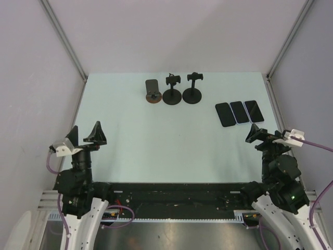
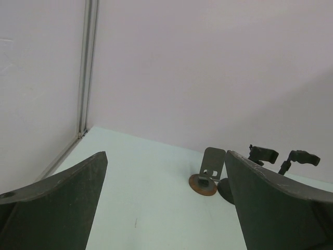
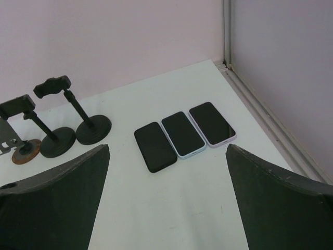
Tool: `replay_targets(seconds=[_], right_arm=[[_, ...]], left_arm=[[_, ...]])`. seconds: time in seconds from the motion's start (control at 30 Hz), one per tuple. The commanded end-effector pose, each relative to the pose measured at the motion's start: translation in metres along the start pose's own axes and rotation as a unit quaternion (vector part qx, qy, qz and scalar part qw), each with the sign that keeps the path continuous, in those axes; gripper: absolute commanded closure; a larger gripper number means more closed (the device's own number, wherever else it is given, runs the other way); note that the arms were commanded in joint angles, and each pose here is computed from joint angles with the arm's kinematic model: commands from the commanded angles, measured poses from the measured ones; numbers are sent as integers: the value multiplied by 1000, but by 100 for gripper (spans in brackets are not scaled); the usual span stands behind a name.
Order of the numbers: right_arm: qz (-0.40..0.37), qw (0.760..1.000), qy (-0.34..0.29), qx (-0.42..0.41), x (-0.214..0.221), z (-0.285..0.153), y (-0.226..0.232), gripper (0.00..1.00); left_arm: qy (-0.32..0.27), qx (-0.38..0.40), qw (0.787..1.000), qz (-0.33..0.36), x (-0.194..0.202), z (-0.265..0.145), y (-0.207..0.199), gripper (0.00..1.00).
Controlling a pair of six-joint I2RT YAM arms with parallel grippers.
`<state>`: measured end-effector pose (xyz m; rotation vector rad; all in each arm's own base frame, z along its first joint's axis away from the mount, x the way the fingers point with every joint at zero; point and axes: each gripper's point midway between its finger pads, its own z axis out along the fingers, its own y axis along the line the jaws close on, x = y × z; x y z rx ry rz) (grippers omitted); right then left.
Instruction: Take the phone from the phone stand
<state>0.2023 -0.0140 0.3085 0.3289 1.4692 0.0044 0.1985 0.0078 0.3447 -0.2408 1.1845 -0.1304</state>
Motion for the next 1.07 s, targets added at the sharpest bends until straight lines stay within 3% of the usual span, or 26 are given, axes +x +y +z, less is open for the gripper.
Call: replay_targets(seconds=[0.0,0.27,0.43,1.03], right_arm=[[38,998,-53,27,-20,-2,-12,0],[21,997,-66,22,-16,7,-12,0],[16,997,-70,14,-13,6,-12,0],[17,997,-75,5,-15,6,-9,0]], left_arm=[[-18,-13,1000,22,7,-6,10,0],[-74,-22,997,2,-12,-8,15,0],[-89,-4,995,-45,-18,-12,7,0],[-76,14,997,-6,-14,-10,2,0]])
